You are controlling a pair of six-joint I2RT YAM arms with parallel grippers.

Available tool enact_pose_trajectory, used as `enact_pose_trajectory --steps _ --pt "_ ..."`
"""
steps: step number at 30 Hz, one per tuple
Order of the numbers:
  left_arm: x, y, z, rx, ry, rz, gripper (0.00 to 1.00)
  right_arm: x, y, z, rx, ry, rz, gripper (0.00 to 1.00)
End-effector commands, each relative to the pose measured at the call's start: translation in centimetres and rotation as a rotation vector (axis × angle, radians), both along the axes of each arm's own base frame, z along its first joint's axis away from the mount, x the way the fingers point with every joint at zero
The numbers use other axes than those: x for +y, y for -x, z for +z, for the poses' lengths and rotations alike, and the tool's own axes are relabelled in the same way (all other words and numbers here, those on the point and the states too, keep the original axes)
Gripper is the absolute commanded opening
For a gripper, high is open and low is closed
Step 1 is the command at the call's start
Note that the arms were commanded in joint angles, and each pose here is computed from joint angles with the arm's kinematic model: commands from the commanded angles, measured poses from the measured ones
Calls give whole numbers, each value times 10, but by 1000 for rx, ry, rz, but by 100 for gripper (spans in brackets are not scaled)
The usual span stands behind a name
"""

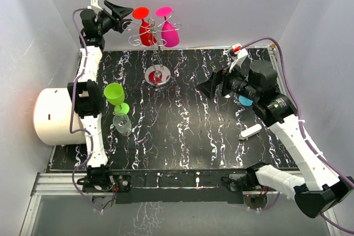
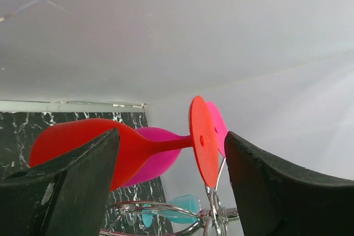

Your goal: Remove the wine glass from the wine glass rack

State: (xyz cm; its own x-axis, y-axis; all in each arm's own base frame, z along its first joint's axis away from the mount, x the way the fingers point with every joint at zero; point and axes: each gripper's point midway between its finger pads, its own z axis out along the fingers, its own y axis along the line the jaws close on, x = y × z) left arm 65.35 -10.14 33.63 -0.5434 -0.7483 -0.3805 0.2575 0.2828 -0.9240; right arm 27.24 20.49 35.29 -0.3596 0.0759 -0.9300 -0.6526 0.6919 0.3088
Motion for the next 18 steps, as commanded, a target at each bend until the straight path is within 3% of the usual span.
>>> enact_pose_trajectory --steps 1,18 --pt "-27 21 57 -138 24 -69 72 -2 0 16 -84 -12 -12 98" --pt "-35 28 60 -113 40 -79 31 -3 2 15 -91 -12 -20 98"
